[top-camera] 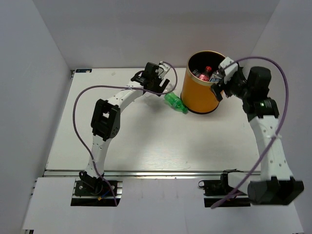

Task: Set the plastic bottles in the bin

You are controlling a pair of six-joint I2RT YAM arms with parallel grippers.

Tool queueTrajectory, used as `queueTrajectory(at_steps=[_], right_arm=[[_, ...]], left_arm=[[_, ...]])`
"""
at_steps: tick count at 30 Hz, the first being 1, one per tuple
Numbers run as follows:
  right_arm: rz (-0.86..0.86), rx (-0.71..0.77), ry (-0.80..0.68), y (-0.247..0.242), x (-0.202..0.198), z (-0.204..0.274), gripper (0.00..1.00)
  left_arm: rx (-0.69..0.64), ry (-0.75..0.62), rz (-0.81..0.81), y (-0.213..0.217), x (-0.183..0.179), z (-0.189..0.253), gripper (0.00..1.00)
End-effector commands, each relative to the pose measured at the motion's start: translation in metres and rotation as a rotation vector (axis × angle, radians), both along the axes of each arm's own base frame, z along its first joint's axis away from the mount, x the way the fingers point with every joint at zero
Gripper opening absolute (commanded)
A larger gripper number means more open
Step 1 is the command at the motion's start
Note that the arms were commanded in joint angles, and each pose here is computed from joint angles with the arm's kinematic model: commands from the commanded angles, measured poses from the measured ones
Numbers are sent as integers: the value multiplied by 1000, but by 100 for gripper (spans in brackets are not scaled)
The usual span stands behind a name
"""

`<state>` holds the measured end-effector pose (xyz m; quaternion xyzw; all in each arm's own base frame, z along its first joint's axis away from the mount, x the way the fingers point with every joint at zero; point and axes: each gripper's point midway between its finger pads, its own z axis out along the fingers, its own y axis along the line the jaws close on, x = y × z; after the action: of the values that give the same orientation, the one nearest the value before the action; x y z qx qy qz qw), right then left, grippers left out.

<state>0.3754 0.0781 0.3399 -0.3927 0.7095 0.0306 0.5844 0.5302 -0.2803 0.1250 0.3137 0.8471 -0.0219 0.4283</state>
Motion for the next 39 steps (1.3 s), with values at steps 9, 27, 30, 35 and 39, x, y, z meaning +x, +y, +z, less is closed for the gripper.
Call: queueTrajectory(at_steps=[9, 27, 30, 35, 39], right_arm=[[230, 126, 6, 33, -101, -33, 90], [149, 103, 59, 20, -112, -76, 0], [177, 99, 160, 21, -119, -105, 0], [225, 108, 241, 28, -131, -128, 0], [181, 104, 222, 16, -133, -132, 0]], left_arm=[[46, 157, -52, 6, 4, -54, 100], [-233, -240, 31, 18, -30, 154, 0], [-443, -313, -163, -23, -62, 213, 0], [-633, -357, -446, -88, -102, 268, 0], [-718, -397, -546, -118, -118, 290, 0]])
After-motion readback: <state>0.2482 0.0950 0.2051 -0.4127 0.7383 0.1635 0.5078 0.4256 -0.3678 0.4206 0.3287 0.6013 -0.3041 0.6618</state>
